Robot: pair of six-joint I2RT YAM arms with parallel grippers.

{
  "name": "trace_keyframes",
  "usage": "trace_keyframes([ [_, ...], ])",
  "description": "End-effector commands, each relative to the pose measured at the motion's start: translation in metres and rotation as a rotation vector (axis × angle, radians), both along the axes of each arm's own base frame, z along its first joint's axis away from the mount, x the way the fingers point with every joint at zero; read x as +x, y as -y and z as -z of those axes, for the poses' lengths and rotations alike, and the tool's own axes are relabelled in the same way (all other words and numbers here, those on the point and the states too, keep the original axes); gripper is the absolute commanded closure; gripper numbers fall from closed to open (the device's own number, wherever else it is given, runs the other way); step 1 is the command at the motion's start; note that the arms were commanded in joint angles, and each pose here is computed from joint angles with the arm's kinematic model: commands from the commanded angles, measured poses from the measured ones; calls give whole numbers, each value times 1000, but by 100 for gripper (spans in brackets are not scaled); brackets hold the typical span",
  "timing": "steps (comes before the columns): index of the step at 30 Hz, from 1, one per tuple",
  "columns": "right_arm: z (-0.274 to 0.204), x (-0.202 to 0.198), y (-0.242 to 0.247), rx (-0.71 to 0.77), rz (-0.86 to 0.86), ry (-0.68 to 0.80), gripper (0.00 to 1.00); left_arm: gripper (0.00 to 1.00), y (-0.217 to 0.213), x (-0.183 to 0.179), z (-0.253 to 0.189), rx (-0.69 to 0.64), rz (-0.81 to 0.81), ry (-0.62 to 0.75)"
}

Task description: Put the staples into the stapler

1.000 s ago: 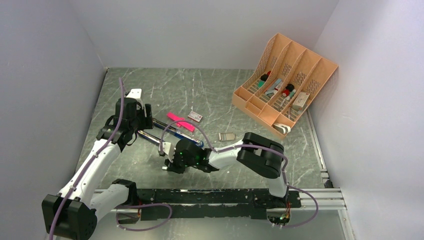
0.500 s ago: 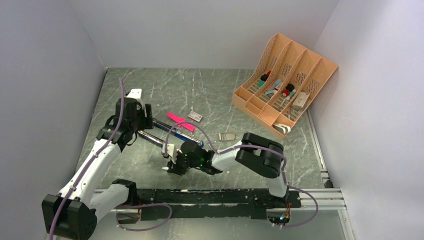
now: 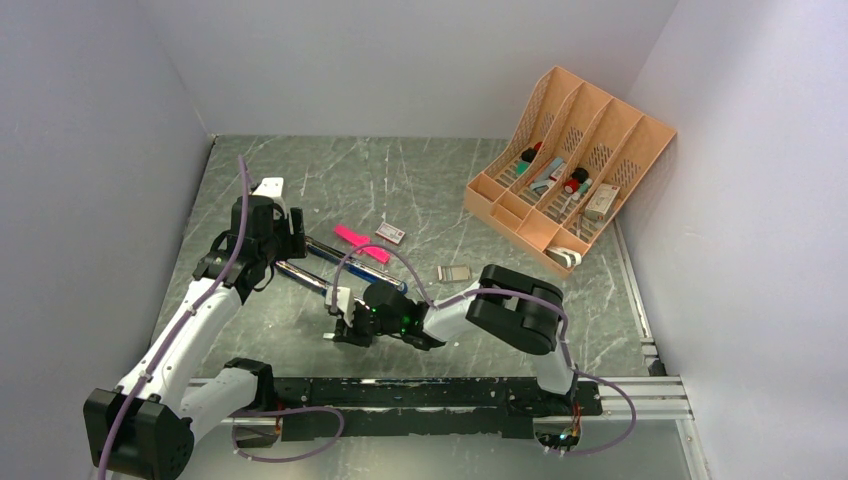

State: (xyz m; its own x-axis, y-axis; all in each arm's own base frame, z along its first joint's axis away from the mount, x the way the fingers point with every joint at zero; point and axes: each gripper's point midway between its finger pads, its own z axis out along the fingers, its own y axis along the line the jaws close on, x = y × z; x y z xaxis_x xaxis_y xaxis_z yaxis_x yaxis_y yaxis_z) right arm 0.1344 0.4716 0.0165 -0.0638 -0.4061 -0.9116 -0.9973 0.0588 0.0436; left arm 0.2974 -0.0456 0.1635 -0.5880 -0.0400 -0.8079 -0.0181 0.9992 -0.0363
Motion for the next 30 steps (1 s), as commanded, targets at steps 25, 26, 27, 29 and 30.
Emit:
trace_keyframes([
  [25,-73,62,34,-60,350,19,100,27,4,2,-7,3,20,30],
  [26,-70,63,34,-77,362,13,100,27,4,2,-7,3,20,29],
  [27,-69,65,33,-84,372,8,100,27,4,2,-7,3,20,30],
  [29,-65,69,33,-108,396,-1,100,26,4,2,-7,3,22,28],
  [30,-62,70,34,-119,406,-5,100,27,4,2,-7,3,21,29],
])
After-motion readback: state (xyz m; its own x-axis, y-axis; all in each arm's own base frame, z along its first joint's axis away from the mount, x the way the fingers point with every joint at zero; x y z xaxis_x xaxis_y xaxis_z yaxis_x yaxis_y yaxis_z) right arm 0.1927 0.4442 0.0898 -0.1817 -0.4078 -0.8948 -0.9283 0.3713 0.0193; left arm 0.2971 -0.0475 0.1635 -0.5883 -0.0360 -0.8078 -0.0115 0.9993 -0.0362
